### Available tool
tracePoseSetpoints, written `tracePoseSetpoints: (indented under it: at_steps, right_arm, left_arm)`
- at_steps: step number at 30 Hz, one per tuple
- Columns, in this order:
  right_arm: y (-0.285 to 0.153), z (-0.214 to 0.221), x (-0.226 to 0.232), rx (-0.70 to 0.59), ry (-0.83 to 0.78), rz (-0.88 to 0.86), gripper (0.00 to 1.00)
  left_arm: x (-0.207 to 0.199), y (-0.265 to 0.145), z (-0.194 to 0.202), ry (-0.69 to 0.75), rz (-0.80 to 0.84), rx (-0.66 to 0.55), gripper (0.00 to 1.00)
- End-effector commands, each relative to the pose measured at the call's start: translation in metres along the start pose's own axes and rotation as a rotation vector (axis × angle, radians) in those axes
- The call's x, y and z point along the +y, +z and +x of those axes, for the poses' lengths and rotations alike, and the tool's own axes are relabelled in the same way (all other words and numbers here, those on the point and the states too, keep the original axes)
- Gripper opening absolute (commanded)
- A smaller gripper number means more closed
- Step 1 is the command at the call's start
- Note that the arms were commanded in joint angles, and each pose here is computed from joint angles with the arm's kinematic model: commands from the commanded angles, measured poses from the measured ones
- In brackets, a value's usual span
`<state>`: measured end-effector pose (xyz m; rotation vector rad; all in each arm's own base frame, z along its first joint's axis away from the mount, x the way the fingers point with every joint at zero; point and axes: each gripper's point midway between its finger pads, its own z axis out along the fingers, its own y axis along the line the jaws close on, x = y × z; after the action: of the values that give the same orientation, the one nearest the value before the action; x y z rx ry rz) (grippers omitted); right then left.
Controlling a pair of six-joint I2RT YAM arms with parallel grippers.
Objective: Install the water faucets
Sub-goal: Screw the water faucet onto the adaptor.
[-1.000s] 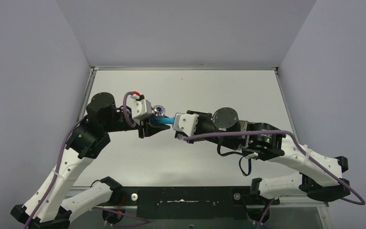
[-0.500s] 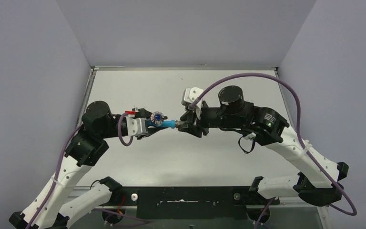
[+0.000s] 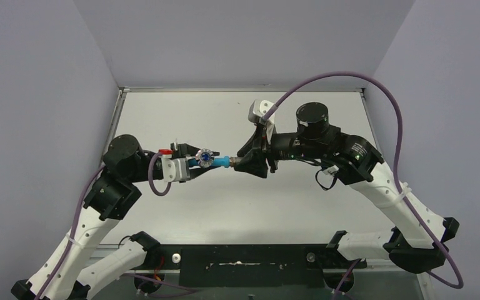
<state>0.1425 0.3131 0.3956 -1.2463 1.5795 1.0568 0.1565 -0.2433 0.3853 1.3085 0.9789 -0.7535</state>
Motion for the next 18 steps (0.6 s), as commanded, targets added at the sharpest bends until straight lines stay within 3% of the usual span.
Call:
tracePoseSetpoints:
  at_steps: [1, 4, 9, 18]
  right_arm:
    - [-0.033, -0.052, 0.006, -0.206, -0.049, 0.068, 0.46]
    - [-0.055, -0.070, 0.007, -0.320, -0.148, 0.133, 0.56]
    - [-0.079, -0.076, -0.002, -0.423, -0.297, 0.252, 0.62]
    - [-0.081, -0.057, -0.013, -0.295, -0.656, 0.300, 0.77]
  left_arm:
    - [0.015, -0.007, -0.037, 0.144, -0.081, -0.113, 0.00]
    - [0.010, -0.008, -0.037, 0.076, -0.090, -0.141, 0.00]
    - [0.002, -0.010, -0.047, -0.103, -0.097, -0.217, 0.00]
    - [-0.003, -0.012, -0.067, -0.571, -0.091, -0.222, 0.00]
